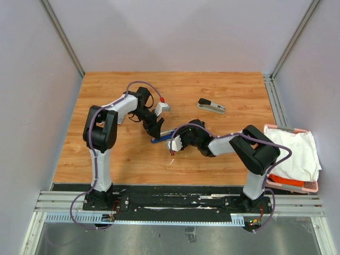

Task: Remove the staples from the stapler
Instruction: Unload the staple at the center of the board.

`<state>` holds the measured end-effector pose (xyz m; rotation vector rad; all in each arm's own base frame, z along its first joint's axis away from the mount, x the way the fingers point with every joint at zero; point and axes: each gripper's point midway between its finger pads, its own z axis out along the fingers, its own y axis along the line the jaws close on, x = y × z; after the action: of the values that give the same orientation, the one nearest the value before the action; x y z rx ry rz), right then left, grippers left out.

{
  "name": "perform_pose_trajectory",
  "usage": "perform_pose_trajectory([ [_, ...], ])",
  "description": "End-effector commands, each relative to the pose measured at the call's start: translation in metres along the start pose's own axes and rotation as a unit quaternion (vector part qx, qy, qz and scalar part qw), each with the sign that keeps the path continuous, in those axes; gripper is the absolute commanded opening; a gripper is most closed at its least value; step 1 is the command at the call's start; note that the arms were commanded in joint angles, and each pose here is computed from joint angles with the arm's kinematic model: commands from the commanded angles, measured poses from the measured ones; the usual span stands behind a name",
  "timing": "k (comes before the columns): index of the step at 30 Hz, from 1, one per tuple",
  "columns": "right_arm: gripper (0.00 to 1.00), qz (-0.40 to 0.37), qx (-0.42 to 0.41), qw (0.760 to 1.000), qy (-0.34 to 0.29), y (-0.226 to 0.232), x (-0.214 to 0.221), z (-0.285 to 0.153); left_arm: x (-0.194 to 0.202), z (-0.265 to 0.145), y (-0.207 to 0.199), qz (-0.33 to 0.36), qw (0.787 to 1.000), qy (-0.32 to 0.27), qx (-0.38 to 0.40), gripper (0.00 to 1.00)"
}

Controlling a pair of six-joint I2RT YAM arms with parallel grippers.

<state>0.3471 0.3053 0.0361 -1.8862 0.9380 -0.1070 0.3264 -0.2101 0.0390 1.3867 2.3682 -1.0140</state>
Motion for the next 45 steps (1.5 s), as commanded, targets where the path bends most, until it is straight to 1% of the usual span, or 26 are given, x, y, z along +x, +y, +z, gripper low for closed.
perform_pose_trajectory([
  [1,0.22,0.040,-0.047,0.998,0.001,0.020,0.000,-0.012,-0.022,-0.026,0.004,0.020,0.999,-0.030,-0.031,0.72],
  [5,0.21,0.049,-0.073,0.996,-0.010,0.023,-0.008,-0.019,-0.035,-0.046,0.013,0.039,0.994,-0.051,-0.086,0.73],
  [9,0.19,0.070,-0.099,0.993,-0.012,0.026,-0.013,-0.025,-0.045,-0.067,0.017,0.070,0.983,-0.080,-0.148,0.76],
  [13,0.19,0.092,-0.119,0.989,-0.015,0.027,-0.018,-0.030,-0.047,-0.078,0.011,0.100,0.973,-0.109,-0.180,0.78],
  [24,0.17,0.167,-0.174,0.970,-0.023,0.018,-0.034,-0.040,-0.031,-0.089,-0.008,0.127,0.967,-0.132,-0.176,0.78],
  [31,0.15,0.206,-0.208,0.956,-0.021,0.016,-0.039,-0.041,-0.022,-0.105,-0.014,0.136,0.962,-0.148,-0.185,0.78],
  [37,0.13,0.242,-0.258,0.935,-0.011,0.020,-0.044,-0.041,-0.006,-0.111,-0.018,0.135,0.961,-0.150,-0.191,0.78],
  [45,0.12,0.305,-0.323,0.896,0.004,0.027,-0.050,-0.043,0.012,-0.106,-0.027,0.153,0.959,-0.136,-0.194,0.78],
])
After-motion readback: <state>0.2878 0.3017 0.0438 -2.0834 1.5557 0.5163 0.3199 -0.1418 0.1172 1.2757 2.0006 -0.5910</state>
